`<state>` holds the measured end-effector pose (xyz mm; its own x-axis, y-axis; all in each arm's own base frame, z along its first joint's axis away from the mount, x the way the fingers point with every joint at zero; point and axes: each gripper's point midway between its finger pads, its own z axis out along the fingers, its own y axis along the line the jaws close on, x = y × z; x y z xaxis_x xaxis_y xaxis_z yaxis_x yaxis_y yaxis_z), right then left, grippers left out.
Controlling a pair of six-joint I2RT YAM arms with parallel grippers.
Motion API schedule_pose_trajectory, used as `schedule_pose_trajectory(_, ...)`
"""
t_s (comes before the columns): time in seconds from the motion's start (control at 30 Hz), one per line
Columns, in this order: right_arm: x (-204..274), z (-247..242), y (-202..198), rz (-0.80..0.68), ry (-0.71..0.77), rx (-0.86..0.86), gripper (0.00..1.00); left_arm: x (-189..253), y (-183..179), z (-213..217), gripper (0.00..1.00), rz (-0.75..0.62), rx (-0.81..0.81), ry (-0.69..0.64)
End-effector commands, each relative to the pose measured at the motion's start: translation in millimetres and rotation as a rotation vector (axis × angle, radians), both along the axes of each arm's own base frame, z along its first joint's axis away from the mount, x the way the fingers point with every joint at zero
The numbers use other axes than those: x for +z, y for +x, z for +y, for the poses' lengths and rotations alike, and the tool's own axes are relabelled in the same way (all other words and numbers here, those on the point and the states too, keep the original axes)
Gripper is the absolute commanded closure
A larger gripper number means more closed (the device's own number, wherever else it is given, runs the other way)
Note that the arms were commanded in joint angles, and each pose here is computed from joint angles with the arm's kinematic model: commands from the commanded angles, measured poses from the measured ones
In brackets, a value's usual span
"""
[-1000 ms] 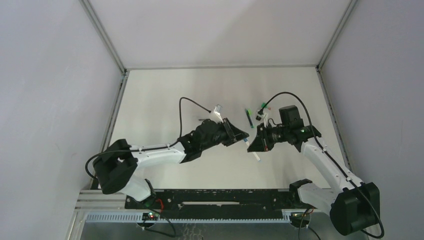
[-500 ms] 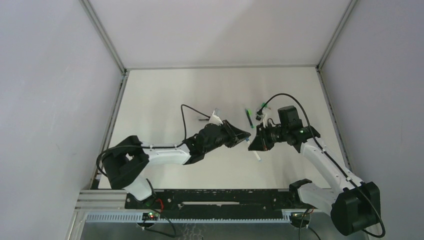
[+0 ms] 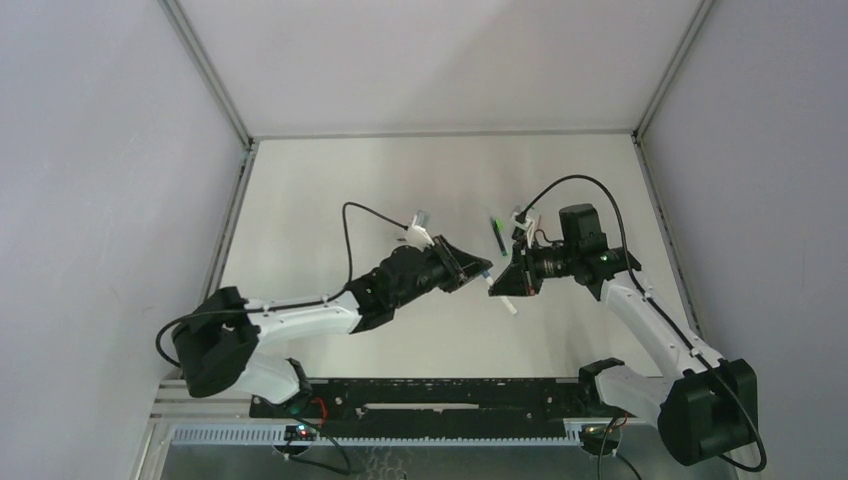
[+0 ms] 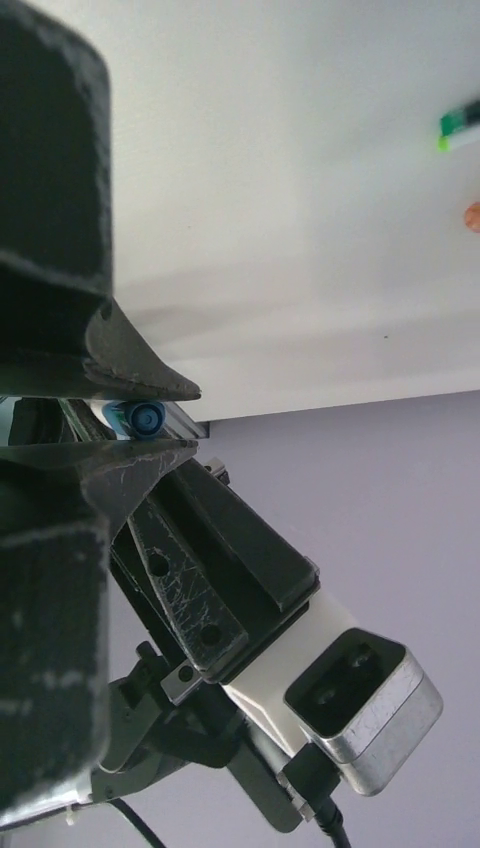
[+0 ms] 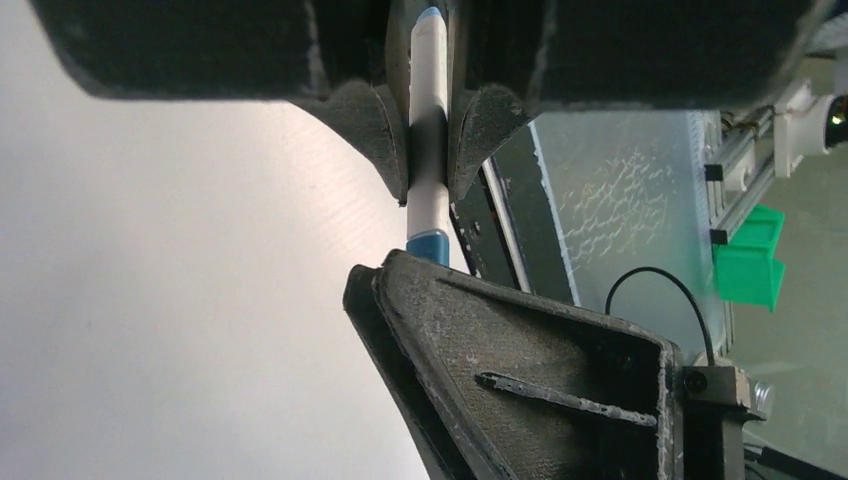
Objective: Insert the pens into the pen caps
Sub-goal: Press the pen cap onto the pen.
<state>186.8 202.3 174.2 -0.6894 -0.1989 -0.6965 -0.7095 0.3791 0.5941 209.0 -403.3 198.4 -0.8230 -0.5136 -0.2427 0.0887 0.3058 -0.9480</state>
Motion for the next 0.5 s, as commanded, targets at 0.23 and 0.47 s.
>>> schedule_pose_trajectory(0.23, 78, 19, 63, -0.579, 0.064, 0.029, 1.00, 9, -73, 8, 0.60, -0.037, -0.337, 0.142)
schedule_pose_trajectory(0.47, 78, 22, 58, -0.584, 0.075, 0.063, 1.00, 24, -67, 13, 0.51, -0.107, -0.340, 0.147)
